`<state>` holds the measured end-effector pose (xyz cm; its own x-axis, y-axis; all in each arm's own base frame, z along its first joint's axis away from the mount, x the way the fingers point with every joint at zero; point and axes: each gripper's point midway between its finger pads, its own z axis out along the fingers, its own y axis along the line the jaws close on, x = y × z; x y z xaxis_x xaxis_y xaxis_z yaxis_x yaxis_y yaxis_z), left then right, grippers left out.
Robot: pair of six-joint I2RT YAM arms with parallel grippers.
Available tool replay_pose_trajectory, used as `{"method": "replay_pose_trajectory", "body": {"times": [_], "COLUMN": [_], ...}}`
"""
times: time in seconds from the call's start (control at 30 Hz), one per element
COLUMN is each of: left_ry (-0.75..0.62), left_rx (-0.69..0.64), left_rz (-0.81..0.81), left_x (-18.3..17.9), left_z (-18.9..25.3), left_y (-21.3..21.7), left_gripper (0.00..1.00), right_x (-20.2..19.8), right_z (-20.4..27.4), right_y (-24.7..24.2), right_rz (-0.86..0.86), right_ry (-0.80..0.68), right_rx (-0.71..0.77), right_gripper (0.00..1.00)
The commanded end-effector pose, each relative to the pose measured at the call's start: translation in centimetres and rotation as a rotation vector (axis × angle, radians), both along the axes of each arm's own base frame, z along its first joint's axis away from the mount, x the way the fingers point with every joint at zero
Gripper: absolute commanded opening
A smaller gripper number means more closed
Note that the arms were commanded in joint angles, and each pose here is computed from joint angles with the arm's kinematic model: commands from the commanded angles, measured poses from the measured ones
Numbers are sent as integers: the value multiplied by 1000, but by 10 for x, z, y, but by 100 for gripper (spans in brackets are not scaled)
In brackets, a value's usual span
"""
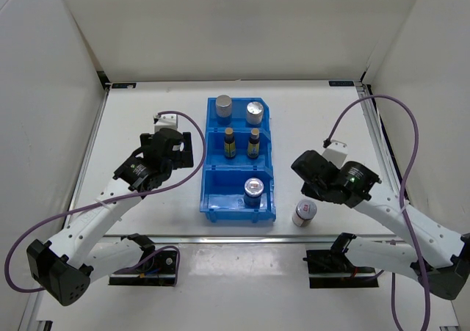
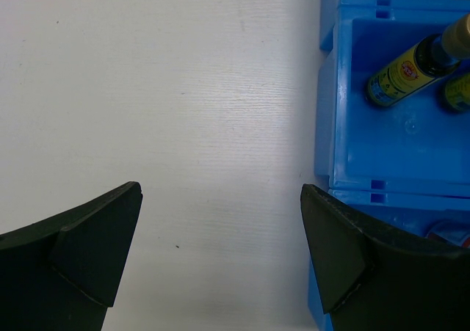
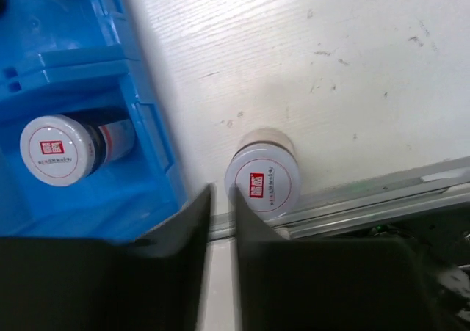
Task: Organize the condiment bottles
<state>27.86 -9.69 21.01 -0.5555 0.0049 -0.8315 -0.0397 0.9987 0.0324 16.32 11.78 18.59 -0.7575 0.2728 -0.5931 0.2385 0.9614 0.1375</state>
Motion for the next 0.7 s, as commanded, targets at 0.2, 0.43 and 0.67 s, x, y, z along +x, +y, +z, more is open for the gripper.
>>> {"method": "replay_pose_trajectory", "body": {"times": [0.2,0.43,0.67], "left_ry": [-23,-23,-23], "left_rx": [-24,-24,-24], "left_rz": [-9,-9,-9], "left_x": [2,2,2], "left_z": [10,10,10], "left_y": [-3,-3,-3], "left_gripper": [100,100,100], "right_x": [-16,-22,-28], "right_z": [-48,-95,-127], "right_y": [4,9,4], "right_rz": [46,-3,-2], "right_ry": [156,294,390], "right_rx": [-78,-22,90], "right_gripper": [100,100,94]}}
